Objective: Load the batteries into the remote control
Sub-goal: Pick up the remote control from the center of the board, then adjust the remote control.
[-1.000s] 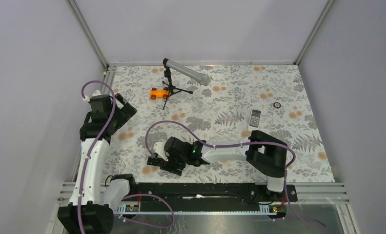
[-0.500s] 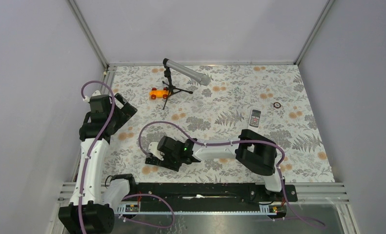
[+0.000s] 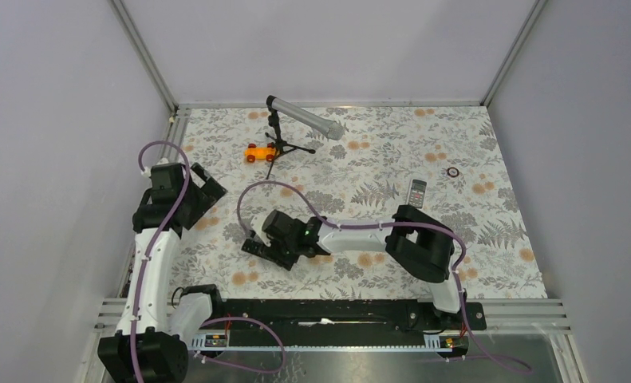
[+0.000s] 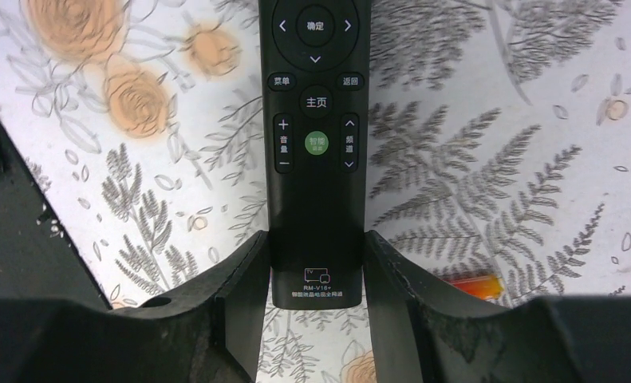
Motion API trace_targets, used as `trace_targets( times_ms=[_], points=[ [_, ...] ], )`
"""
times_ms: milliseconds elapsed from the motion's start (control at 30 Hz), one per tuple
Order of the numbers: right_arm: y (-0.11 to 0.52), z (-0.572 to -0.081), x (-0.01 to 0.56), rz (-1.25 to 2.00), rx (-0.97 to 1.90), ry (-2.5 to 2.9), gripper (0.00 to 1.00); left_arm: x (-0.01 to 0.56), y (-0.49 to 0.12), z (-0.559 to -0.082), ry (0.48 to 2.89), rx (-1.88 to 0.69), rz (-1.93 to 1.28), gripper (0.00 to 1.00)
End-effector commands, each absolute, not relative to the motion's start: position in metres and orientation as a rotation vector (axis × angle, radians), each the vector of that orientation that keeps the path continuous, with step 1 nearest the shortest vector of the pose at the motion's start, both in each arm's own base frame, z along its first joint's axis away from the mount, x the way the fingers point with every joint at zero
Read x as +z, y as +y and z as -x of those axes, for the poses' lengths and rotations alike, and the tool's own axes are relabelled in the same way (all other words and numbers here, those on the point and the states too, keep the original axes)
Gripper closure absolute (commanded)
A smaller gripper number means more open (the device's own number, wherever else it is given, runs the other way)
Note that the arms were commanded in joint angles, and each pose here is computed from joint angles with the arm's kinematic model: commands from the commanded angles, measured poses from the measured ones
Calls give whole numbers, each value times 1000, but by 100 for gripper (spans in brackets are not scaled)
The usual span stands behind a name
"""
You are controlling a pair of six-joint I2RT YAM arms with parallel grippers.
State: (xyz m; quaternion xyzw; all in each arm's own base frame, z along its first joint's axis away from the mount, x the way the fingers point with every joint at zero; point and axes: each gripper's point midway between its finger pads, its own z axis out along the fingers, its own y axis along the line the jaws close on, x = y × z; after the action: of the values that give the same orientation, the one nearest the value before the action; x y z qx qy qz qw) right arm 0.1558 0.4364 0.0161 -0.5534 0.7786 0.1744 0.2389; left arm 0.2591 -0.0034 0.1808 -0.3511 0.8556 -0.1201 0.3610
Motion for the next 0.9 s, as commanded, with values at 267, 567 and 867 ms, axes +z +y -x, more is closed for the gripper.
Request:
trace_targets(
  times_ms=[267, 567, 867],
  points=[
    [480, -196, 68, 1171, 902, 2250, 65, 101, -61, -230, 2406, -691, 1042, 1],
    [493, -206, 73, 1126, 1050, 2290, 65, 86, -76, -253, 2316, -859, 1010, 14],
    [495, -220, 90, 1056, 1216, 2281, 65, 80, -73, -257, 2325, -834, 993, 38]
  ],
)
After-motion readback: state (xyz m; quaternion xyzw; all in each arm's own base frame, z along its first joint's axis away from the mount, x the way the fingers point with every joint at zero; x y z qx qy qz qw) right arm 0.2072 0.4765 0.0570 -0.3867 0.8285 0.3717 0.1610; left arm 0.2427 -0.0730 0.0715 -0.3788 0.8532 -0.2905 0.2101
